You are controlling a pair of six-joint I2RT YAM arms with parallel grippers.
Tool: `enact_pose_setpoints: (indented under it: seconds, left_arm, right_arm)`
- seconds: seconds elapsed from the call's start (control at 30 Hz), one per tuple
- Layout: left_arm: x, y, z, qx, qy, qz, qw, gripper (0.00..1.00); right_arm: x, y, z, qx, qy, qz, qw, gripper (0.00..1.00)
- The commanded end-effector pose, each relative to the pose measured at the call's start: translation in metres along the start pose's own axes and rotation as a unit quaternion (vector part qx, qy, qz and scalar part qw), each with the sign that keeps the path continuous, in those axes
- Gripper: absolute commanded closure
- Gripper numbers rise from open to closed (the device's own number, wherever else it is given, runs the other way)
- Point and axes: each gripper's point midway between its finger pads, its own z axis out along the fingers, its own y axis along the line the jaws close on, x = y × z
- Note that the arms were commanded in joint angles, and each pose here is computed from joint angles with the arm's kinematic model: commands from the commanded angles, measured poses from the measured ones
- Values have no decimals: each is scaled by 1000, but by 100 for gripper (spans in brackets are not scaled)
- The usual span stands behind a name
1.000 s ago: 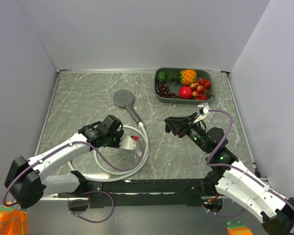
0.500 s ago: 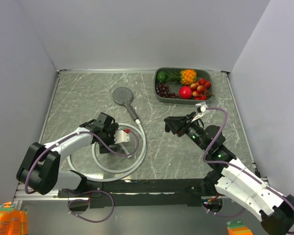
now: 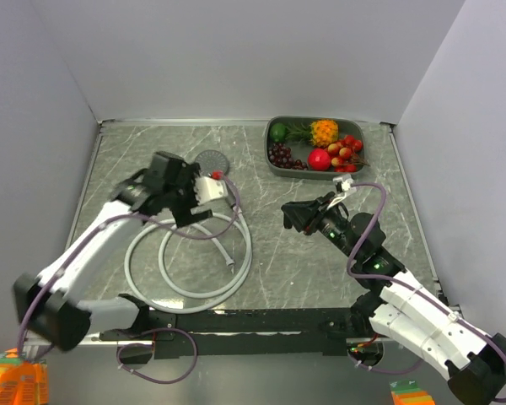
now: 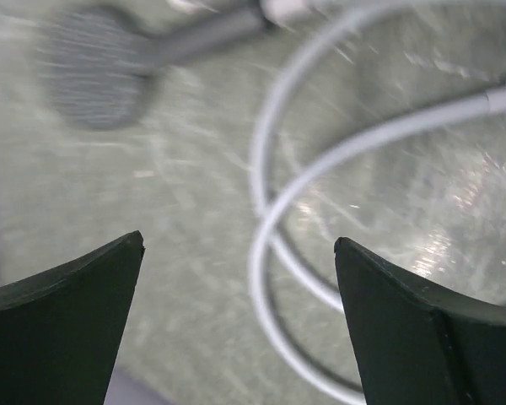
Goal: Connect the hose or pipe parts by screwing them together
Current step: Pick up the pipeline from the center of the board.
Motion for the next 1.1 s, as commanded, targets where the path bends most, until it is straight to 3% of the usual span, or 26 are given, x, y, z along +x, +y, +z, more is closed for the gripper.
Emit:
enact_pose_setpoints:
  seconds: [0.0,0.03,0.07,0.1,0.13,0.17,0.27,0.3,0.33,0.37,0.4,0.43,0.5,0.57,0.63,0.73,1.07]
  left_arm:
    - [-30,32,-87,-125,-61,-46,989,0]
    - [-11,48,-105,-208,-35,-119,970,0]
    - [5,28,-102,-167,3,-96,981,2]
    - [8,15,-108,-119,25,-14,992,9]
    - [4,-4,-101,-56,21,-4,998,5]
    - [1,-8,-102,-42,23,-18,999,9]
    - [-33,-12,-109,-8,-50,4,999,30]
    - [-32,-21,-101,12,-67,75,995,35]
    - [-34,-31,-109,8,-97,143,985,52]
    - [-33,-45,-106,17,-122,219,968,60]
    - [-14,-54,-79,15,-112,350,930,62]
    - [-8,-56,-85,-30,-110,416,902,63]
    - [12,-66,-60,-45,-85,529,843,74]
    - [1,-79,-58,-10,-129,532,837,75]
    - [7,-100,-41,89,-146,516,839,71]
    - [-8,-97,-23,125,-176,485,847,69]
    - [-2,-127,16,269,-200,467,818,61]
  right_arm:
    - [-44,26,-7,-38,-55,-16,998,100]
    - [-46,28,-8,-43,-60,-15,997,100]
    - [-48,29,-9,-45,-64,-15,997,100]
    - [-48,29,-10,-46,-66,-15,997,100]
    - [-50,32,-11,-52,-72,-11,996,100]
    - [-49,32,-11,-54,-73,-9,996,100]
    - [-49,35,-12,-64,-74,-2,995,100]
    - [-48,36,-11,-67,-71,-1,995,100]
    - [-47,38,-11,-70,-68,-2,995,100]
    - [-48,38,-11,-69,-66,-2,995,100]
    - [-48,39,-12,-70,-65,-2,995,100]
    - [-47,40,-12,-74,-63,-2,995,100]
    - [-45,39,-11,-73,-59,0,996,100]
    - [-42,39,-9,-77,-55,2,996,100]
    - [-41,41,-8,-82,-55,2,995,100]
    - [-40,40,-8,-83,-53,-1,995,100]
    - [-40,38,-6,-102,-50,-1,994,100]
